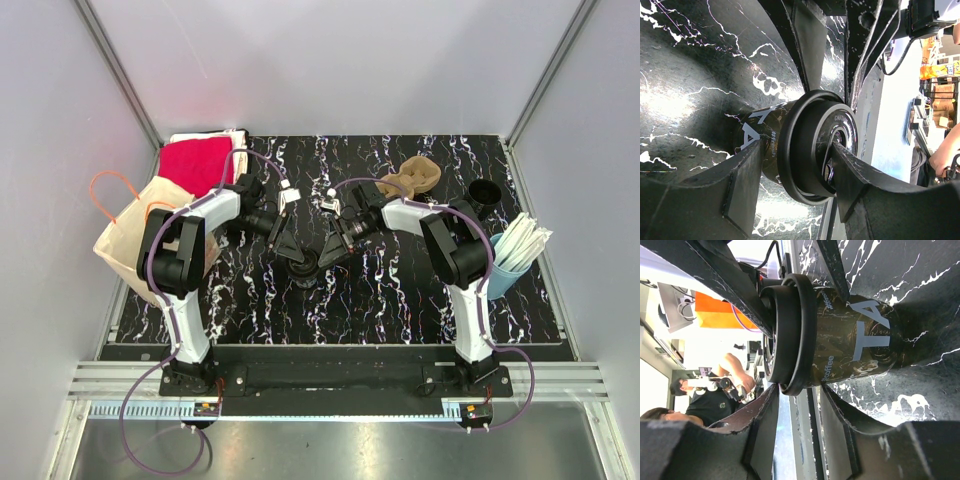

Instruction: Pack the takeout coffee

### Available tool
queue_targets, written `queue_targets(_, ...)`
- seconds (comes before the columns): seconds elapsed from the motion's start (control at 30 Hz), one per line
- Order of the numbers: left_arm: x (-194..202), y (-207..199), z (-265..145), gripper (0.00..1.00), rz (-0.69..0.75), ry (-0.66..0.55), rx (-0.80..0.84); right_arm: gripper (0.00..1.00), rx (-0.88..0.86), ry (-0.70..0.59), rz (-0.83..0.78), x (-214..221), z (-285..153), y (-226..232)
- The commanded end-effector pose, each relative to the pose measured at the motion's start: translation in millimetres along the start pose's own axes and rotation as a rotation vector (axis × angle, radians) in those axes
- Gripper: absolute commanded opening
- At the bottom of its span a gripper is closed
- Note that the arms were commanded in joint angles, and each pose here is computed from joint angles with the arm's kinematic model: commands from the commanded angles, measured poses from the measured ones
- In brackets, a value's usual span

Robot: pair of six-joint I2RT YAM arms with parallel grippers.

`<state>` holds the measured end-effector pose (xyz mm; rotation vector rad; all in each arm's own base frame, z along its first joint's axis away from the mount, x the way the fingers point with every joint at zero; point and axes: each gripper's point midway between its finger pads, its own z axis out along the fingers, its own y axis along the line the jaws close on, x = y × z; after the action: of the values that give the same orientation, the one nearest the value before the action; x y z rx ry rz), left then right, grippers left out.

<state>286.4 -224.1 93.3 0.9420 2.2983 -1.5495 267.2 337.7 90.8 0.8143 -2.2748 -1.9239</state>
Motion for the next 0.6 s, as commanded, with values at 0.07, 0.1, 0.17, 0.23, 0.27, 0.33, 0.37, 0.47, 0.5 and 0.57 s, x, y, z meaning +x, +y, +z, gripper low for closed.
queue_targets(0.07, 18, 33, 4, 0.57, 0.088, 0.079, -0.134, 0.43, -0.019, -0.021, -0.044, -19, -3, 5)
queue_targets(0.1, 19, 34, 5, 0.57, 0.087, 0.081, -0.136, 0.42, -0.010, -0.021, -0.037, -17, -3, 3)
queue_targets(0.17, 19, 33, 5, 0.57, 0.089, 0.083, -0.136, 0.40, 0.022, -0.023, -0.025, -15, -2, -7)
queue_targets(0.23, 18, 33, 4, 0.57, 0.089, 0.082, -0.137, 0.35, 0.072, -0.023, -0.004, -10, -1, -20)
queue_targets(0.27, 18, 33, 4, 0.57, 0.090, 0.082, -0.137, 0.34, 0.084, -0.020, 0.003, -6, 0, -26)
queue_targets(0.33, 18, 33, 4, 0.56, 0.090, 0.082, -0.137, 0.33, 0.130, -0.021, 0.012, -4, 0, -37)
queue_targets(0.37, 19, 33, 5, 0.56, 0.089, 0.083, -0.136, 0.33, 0.143, -0.022, 0.007, -3, -1, -40)
queue_targets(0.47, 20, 33, 5, 0.56, 0.089, 0.087, -0.138, 0.33, 0.202, -0.024, -0.005, -1, -3, -51)
queue_targets(0.5, 20, 33, 5, 0.56, 0.090, 0.086, -0.139, 0.33, 0.222, -0.020, -0.005, 2, -2, -54)
queue_targets(0.57, 21, 33, 5, 0.56, 0.093, 0.086, -0.138, 0.33, 0.290, -0.022, -0.022, 5, -5, -64)
